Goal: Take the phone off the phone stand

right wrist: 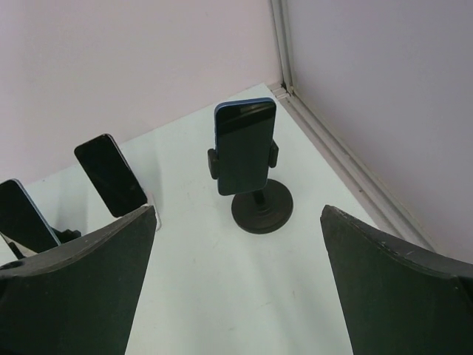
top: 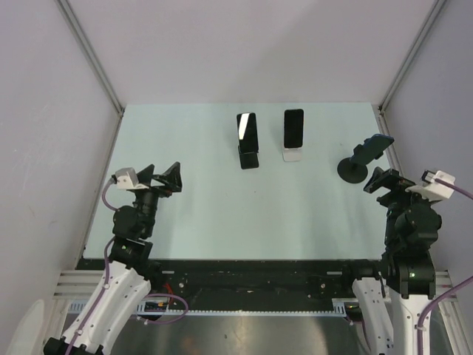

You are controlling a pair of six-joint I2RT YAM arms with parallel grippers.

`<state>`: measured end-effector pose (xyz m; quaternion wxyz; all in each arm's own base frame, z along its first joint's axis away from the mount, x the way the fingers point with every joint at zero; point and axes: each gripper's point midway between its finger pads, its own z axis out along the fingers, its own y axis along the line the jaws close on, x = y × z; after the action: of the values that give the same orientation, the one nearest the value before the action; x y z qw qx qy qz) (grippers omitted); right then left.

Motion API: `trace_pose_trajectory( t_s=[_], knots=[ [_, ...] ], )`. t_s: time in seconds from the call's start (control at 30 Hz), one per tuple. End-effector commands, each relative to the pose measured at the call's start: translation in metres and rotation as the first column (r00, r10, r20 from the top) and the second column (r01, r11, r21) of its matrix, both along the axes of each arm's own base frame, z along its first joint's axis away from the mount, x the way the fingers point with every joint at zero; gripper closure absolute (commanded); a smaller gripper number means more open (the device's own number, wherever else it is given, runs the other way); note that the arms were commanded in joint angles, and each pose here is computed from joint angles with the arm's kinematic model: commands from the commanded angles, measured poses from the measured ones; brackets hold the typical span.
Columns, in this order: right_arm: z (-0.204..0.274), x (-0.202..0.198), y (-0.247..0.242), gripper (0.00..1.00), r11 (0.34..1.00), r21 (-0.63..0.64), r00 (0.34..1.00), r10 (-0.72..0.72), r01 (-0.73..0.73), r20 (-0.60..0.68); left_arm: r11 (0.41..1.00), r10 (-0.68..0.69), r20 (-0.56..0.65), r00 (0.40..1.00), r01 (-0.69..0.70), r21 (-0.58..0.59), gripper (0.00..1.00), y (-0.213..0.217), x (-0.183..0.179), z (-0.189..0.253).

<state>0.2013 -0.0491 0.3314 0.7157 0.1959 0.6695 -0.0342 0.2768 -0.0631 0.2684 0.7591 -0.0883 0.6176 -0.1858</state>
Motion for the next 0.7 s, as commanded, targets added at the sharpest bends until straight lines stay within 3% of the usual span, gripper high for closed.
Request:
trace_pose_trajectory(
  t_s=[0.0,0.17,0.53,0.67],
  knots=[
    [0.003,0.013,-0.006,0.00,0.993,0.096,0.993,-0.056,0.066,-0.100,0.999,-0.003,0.036,0.999,0.005,-0.039,0.00,-0.002,-0.007,0.029],
    [-0.018,0.036,-0.008,0.00,0.975,0.173,0.959,-0.088,0.138,-0.268,1.000,-0.014,0.032,0.999,0.014,0.020,0.00,-0.008,-0.007,0.028],
    [-0.015,0.107,-0.029,0.00,0.992,0.046,0.929,-0.092,0.116,-0.358,0.999,-0.043,0.048,0.998,0.043,-0.013,0.00,-0.013,-0.015,0.029],
    [-0.020,0.134,-0.040,0.00,0.992,0.121,0.943,0.009,0.033,-0.332,0.999,-0.051,0.049,0.997,0.052,-0.016,0.00,-0.015,-0.016,0.029]
  ],
)
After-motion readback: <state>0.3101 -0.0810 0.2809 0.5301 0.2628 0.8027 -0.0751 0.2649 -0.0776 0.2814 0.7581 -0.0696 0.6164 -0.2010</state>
